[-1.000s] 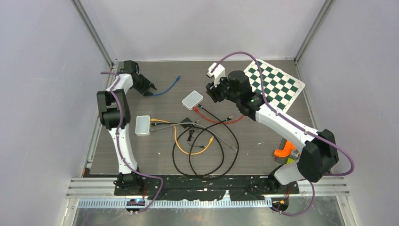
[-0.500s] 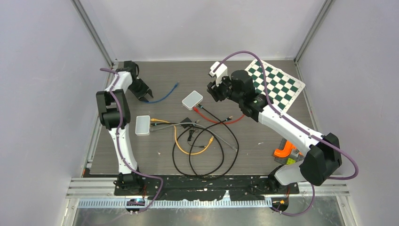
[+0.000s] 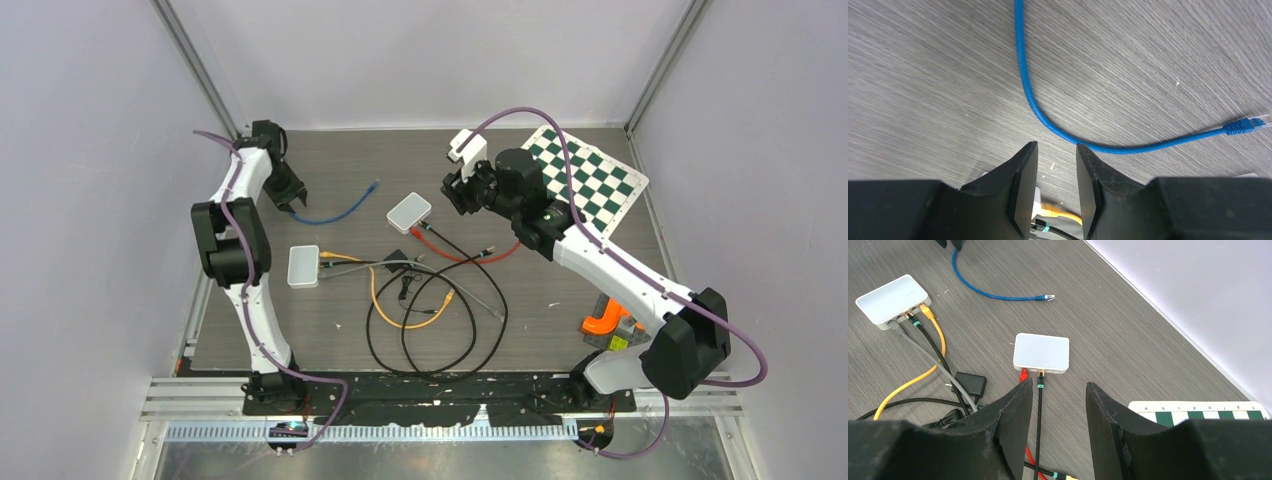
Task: Insert the plug into the switch port
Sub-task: Pick up the connector from the center of the board.
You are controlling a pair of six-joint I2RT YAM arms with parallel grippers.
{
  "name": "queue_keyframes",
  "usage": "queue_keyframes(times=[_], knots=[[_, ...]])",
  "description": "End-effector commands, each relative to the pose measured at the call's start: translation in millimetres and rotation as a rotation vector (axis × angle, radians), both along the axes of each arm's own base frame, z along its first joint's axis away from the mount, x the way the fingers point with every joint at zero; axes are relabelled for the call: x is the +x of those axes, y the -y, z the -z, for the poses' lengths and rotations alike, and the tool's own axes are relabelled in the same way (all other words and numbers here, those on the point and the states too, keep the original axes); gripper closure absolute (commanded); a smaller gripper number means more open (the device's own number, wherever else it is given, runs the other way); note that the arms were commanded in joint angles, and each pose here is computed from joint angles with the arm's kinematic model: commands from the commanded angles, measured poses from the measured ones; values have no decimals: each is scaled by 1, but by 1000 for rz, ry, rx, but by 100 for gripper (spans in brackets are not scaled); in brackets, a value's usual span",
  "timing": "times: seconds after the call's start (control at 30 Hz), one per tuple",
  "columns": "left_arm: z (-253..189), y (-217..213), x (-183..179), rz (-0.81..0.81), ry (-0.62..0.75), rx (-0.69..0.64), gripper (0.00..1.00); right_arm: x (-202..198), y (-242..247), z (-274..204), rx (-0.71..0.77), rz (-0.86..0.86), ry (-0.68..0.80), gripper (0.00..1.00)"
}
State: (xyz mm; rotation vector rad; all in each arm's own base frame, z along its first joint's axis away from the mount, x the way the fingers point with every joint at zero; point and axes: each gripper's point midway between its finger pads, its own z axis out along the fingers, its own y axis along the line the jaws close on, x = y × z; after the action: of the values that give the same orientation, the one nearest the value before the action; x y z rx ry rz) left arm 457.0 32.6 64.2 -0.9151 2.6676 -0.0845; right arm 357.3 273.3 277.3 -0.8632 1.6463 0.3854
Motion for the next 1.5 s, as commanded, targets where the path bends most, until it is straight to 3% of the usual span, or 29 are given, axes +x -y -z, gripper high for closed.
queue_keyframes(times=[0.0, 0.6, 1.07, 1.2, 1.47], knots=[[-18, -21, -4, -9, 18, 96, 63, -6, -1, -26, 58, -13, 53, 50], [37, -26, -8, -40, -120, 3, 65, -10, 3, -35, 63, -15, 78, 49], [36, -29, -17, -18, -160, -18, 83, -11, 2, -37, 71, -21, 81, 49], [26, -28, -13, -42, -108, -16, 83, -12, 2, -38, 72, -23, 81, 49], [4, -26, 2, -137, 39, -17, 73, -11, 0, -39, 82, -30, 79, 49]])
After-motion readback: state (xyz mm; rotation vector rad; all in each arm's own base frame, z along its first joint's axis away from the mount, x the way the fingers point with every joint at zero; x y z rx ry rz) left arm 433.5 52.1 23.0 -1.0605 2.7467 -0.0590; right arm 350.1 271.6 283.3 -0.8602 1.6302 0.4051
